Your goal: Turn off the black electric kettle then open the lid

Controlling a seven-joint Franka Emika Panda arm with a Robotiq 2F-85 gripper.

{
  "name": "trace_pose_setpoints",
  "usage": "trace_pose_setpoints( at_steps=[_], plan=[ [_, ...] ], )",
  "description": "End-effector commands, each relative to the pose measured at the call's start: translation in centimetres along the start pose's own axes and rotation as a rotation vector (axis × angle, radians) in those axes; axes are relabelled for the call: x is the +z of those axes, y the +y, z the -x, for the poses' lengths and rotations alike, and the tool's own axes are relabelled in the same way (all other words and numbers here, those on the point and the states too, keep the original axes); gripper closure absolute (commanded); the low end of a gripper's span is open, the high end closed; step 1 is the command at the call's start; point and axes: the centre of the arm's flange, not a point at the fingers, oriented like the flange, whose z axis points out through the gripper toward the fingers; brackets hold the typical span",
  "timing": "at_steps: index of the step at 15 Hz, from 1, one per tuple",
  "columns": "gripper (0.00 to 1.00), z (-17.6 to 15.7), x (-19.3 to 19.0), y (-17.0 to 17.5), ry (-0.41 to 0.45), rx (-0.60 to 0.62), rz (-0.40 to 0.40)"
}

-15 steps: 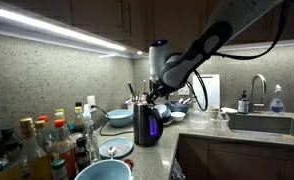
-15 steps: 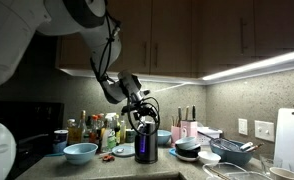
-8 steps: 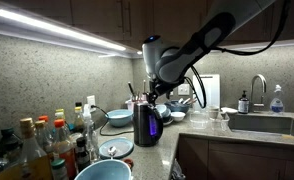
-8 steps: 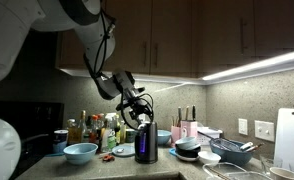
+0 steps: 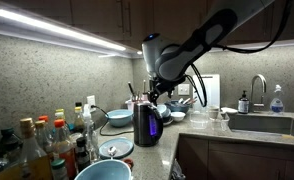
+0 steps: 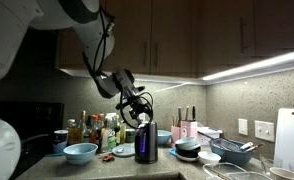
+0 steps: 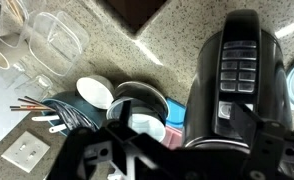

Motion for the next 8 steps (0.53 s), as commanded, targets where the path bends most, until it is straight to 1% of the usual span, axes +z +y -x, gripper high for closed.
trace_pose_setpoints(
  at_steps=[1,6,8],
  plan=[
    [0.0,0.1,0.7,-0.1,-0.002,0.011,-0.019],
    [0.0,-0.1,0.9,-1.4,0.02,-0.008,-0.04],
    [0.0,-0.4,0.9,-1.9,0.048,-0.008,-0.045]
  ],
)
